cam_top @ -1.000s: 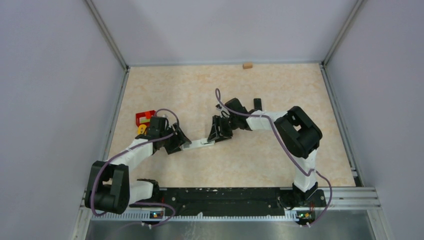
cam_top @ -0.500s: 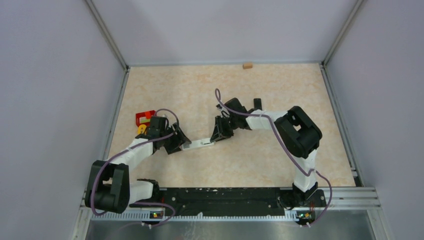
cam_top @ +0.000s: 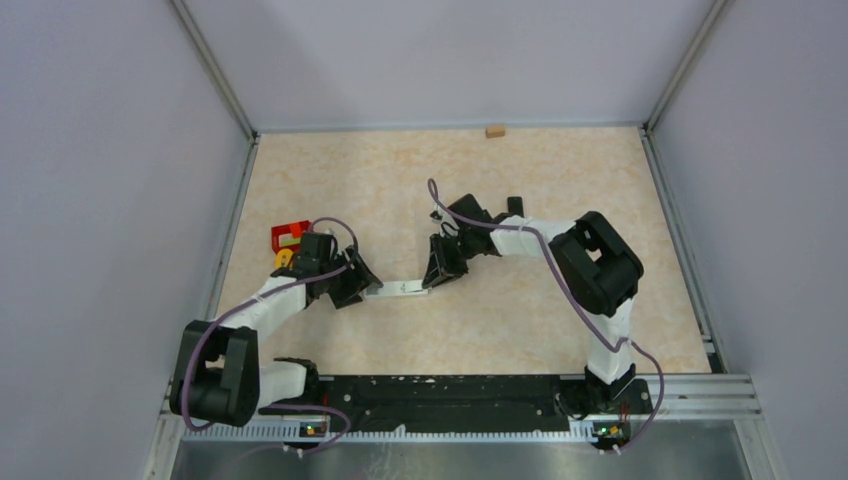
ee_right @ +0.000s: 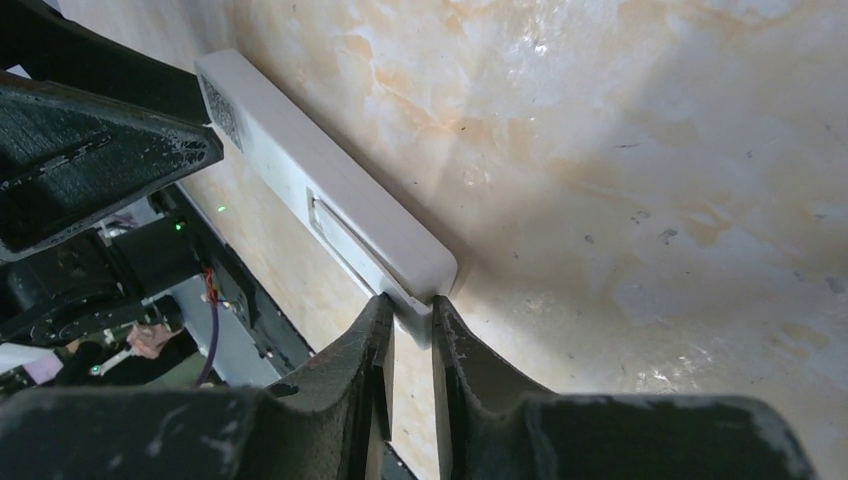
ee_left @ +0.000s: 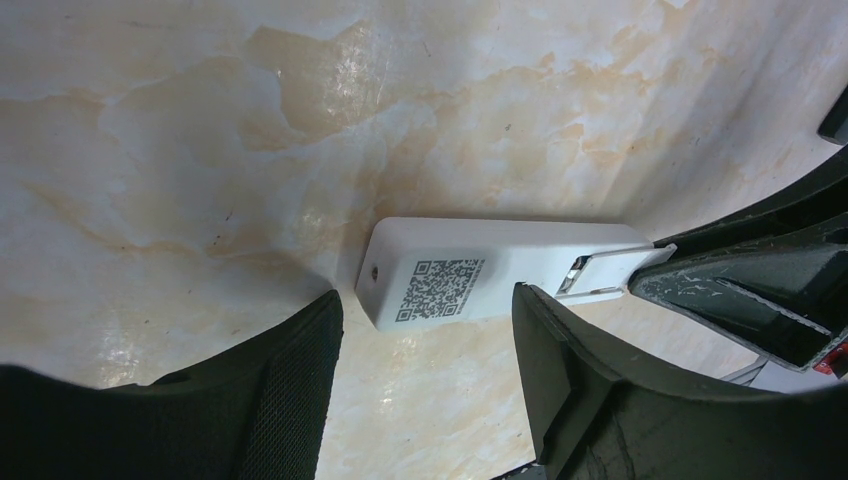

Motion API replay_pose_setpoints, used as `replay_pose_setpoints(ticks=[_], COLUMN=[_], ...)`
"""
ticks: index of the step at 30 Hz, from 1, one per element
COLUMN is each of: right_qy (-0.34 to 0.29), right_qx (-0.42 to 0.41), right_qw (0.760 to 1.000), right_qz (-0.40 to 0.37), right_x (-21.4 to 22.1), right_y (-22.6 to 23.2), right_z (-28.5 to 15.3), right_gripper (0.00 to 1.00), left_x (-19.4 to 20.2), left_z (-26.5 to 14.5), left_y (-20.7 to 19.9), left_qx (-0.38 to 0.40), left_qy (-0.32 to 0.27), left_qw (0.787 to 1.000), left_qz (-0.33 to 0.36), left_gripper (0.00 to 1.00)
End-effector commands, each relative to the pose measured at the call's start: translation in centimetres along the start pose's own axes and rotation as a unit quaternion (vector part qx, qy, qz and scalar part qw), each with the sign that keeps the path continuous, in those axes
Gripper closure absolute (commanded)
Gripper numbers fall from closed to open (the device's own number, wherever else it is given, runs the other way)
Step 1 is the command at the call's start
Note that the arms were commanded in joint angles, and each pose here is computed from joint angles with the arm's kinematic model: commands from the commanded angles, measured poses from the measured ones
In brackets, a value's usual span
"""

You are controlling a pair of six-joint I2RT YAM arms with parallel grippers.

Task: Load the batteries into the remote control
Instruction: Load the battery cover into the remote control.

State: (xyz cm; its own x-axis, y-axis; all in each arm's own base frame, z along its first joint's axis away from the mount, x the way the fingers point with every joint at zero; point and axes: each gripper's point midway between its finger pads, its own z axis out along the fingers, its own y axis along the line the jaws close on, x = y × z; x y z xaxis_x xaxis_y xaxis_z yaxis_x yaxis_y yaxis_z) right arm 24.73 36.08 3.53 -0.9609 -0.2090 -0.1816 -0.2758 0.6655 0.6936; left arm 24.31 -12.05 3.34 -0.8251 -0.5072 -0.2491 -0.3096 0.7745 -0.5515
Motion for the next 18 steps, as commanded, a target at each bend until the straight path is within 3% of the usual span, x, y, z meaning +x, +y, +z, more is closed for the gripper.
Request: replay_pose_setpoints(ticks=[1, 18], right_qy=[0.007, 0.002], right_qx=[-0.016, -0.039], right_qw=[1.0, 0.999], right_qz=[-0.01, 0.014], right_x=[-0.2, -0.3], right_y=[1.4, 2.1], right_z=[-0.4, -2.1], right_gripper=[0.99, 1.0], left_x=[1.4, 1.5], left_z=[0.6, 0.9], left_y=[4.1, 4.5], left_qx=[-0.083, -0.087], left_qy=[0.015, 0.015], left_qw=[0.996, 0.996], left_qz=[-0.002, -0.002], left_gripper=[0.32, 0.32])
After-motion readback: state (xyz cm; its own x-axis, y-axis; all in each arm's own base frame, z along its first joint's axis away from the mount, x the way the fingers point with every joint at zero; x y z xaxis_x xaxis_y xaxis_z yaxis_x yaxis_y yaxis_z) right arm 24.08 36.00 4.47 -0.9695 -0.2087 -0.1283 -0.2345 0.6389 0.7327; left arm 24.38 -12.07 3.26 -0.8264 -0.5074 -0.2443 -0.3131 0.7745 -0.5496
